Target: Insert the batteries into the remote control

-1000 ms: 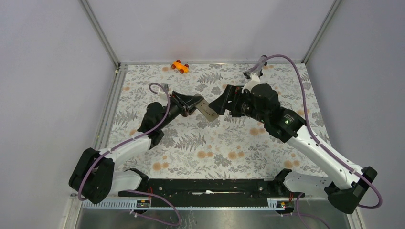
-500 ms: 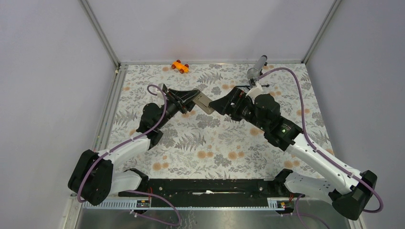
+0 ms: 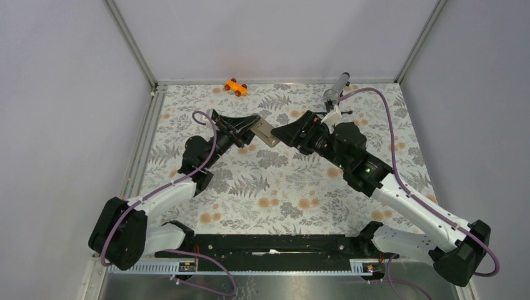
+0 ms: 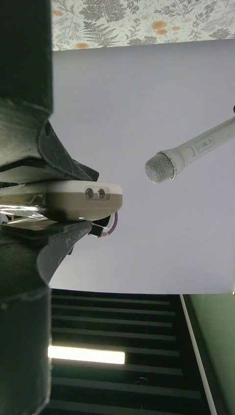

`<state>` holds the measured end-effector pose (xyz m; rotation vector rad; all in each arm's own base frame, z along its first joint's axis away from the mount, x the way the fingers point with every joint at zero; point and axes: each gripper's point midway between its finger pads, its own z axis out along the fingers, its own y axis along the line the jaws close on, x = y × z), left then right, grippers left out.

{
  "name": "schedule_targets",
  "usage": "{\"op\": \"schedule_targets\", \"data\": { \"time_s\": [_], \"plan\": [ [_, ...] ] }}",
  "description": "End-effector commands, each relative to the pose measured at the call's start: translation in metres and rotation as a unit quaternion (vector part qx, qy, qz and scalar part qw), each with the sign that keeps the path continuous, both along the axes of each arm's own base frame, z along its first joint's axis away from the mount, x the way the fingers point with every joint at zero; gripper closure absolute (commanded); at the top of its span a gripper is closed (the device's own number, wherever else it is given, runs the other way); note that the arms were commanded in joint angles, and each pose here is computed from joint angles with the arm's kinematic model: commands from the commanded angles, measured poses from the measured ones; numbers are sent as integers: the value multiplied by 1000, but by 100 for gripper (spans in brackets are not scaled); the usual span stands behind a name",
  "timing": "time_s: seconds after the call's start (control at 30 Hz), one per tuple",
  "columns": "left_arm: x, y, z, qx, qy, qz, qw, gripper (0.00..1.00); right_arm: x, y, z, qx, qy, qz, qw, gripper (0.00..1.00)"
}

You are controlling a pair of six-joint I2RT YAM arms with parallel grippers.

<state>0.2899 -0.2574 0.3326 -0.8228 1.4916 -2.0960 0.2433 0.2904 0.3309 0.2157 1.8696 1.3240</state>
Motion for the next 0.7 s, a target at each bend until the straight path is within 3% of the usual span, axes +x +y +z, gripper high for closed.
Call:
{"op": "schedule_targets", "data": {
  "time_s": [0.0,0.37,0.67],
  "plan": [
    [-8,11,40,-52,-45,7,998,100,0,7,10,19,-14,12,1000,13],
    [-10,9,41,-45,-55,2,997,100,5,11,5,14,-7,11,1000,12],
    [-11,3,40,66,-105,24,992,100,-1,16,14,20,-28,34,999,4]
  ]
}}
